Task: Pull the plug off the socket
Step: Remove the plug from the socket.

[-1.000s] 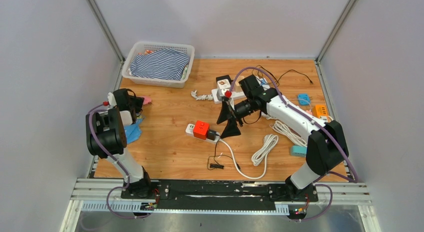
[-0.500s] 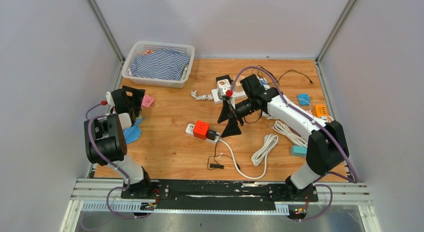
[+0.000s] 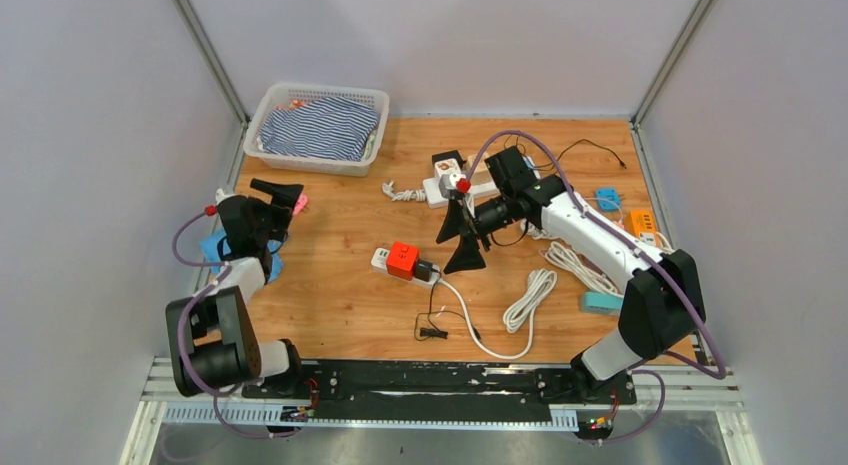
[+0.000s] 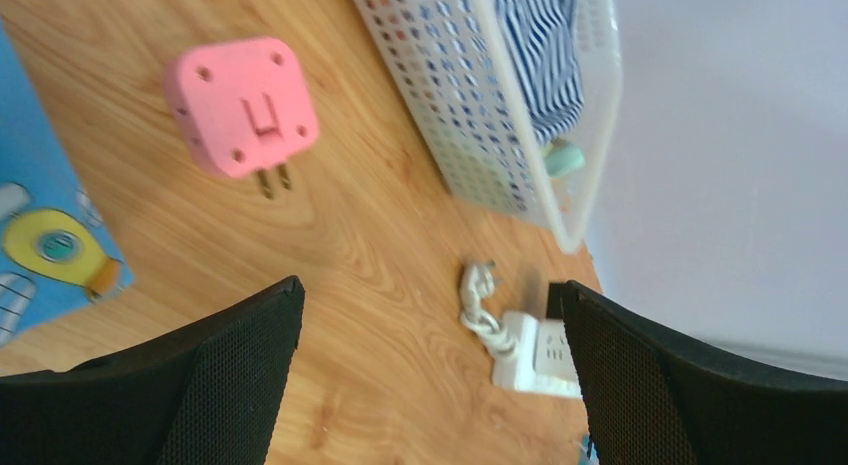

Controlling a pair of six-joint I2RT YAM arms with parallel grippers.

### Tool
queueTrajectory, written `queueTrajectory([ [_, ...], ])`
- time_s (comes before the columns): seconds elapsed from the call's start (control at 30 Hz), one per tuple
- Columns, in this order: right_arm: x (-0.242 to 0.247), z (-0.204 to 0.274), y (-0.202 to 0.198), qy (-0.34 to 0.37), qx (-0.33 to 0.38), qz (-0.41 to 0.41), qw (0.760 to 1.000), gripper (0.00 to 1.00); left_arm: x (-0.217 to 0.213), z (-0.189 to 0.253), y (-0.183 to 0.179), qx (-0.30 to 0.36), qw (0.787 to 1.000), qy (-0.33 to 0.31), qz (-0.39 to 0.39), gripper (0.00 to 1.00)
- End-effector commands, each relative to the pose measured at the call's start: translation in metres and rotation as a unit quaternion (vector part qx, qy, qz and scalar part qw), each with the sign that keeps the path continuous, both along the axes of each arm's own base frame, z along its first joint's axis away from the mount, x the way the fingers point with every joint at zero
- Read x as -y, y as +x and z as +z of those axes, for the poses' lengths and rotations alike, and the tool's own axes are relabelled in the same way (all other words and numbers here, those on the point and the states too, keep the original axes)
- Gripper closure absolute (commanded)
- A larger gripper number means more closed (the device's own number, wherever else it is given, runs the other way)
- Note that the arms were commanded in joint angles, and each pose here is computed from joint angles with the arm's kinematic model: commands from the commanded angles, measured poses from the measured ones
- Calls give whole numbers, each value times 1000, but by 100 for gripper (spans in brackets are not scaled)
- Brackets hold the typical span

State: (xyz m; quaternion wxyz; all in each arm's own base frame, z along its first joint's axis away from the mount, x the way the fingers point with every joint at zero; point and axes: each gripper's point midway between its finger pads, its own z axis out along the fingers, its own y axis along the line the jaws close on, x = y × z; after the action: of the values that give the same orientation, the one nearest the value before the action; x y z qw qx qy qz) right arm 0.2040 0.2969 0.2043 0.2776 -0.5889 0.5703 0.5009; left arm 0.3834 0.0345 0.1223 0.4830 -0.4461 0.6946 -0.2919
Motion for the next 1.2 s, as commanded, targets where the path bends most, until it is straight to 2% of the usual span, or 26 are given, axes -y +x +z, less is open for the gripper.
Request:
queueTrajectory([
  [0.0,4,18,3,18,26,-2,999,16,40,21,-19,42,995,18,-84,0],
  [0.17,4,17,1,25,25,1,999,16,79,47,-41,92,983,33,-153,0],
  [0.37,3,14,4,23,26,-6,999,17,128,84,-70,163,956,49,-237,0],
  [0.53,6,11,9,11,48,-24,998,17,159,121,-91,215,936,33,-278,0],
  [0.63,8,9,12,5,69,-37,997,17,170,164,-103,261,914,27,-308,0],
  [0.73,9,4,17,-8,95,-53,994,16,178,210,-112,313,884,58,-341,0],
  [0.8,9,1,16,-4,111,-53,992,15,184,224,-115,329,866,85,-367,0],
  [0.9,7,-7,11,-3,170,-43,984,12,200,202,-113,303,853,136,-403,0],
  [0.97,5,-13,9,-10,213,-35,976,10,204,171,-112,277,850,165,-417,0],
  [1.03,0,-20,12,-27,227,-40,973,10,191,139,-105,216,865,208,-402,0],
  [1.07,-3,-24,14,-36,228,-43,972,10,179,131,-104,181,866,248,-394,0],
  [1.1,-7,-28,19,-47,232,-52,970,11,168,126,-105,147,863,292,-384,0],
  [1.17,-16,-39,25,-75,234,-70,967,11,152,120,-108,120,855,350,-363,0],
])
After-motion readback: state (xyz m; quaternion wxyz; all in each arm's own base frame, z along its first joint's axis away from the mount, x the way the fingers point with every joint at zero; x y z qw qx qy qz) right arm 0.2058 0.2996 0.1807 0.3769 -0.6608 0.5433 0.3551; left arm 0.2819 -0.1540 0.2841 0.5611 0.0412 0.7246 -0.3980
